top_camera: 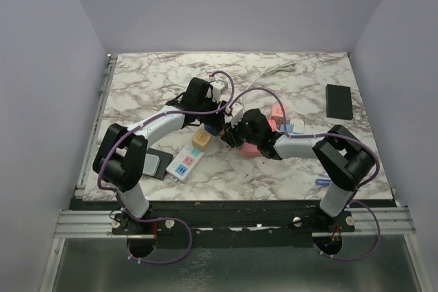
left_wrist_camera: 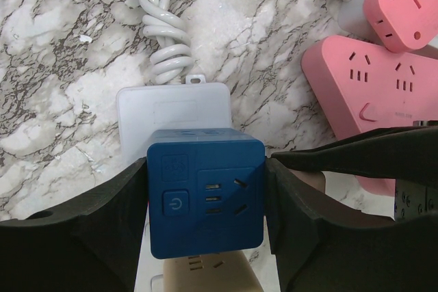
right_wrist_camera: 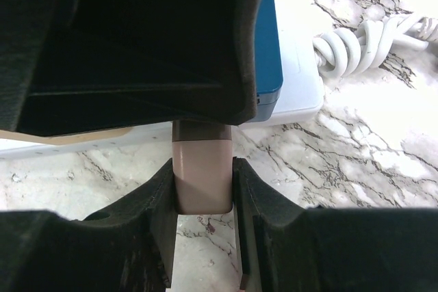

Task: Pull the plug off the socket
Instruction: Remove the plug from the socket.

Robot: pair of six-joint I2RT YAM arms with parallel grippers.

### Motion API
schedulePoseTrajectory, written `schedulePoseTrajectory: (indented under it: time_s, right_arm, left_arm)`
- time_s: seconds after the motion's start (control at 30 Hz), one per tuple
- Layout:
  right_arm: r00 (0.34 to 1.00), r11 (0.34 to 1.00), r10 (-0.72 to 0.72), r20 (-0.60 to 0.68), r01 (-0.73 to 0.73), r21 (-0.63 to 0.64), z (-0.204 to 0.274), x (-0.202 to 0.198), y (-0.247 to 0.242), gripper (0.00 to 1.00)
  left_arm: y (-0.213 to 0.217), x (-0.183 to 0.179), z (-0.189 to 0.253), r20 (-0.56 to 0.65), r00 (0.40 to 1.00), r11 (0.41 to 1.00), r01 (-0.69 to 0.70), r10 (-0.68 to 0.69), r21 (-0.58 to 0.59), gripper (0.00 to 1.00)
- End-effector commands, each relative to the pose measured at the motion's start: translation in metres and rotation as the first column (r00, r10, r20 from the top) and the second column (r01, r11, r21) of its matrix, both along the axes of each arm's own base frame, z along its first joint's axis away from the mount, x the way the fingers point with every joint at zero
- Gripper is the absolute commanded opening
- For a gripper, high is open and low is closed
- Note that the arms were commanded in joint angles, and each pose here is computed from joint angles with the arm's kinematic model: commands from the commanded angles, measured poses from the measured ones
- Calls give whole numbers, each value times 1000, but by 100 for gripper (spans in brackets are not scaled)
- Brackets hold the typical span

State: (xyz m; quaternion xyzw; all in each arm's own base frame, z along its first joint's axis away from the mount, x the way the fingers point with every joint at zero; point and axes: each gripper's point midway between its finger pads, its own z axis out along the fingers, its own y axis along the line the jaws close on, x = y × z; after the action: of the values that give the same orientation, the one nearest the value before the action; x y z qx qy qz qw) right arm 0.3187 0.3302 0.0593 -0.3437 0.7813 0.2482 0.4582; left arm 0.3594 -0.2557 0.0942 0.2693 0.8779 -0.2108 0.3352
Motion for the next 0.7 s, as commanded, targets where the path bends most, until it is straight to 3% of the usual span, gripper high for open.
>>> schedulePoseTrajectory:
  time_s: [0.0,0.07,0.2,0.67]
  right_arm:
    - [999,999,-37,40,36,21,6,10,3,6]
    - [999,999,-26,46,25,31,9,8,4,0]
    - [998,999,-23,54,21,40,11,7,3,0]
    - [997,998,47,69,-49,28,13,18,-10,0]
  left_arm:
    - [12,-34,-37,-147,987,992,76,-61,96,4]
    - [12,-34,-38,-151,987,992,77,-62,98,4]
    - [13,-35,-41,-162,985,991,82,-64,104,0]
    - [15,-37,-47,-173,982,989,93,-72,115,0]
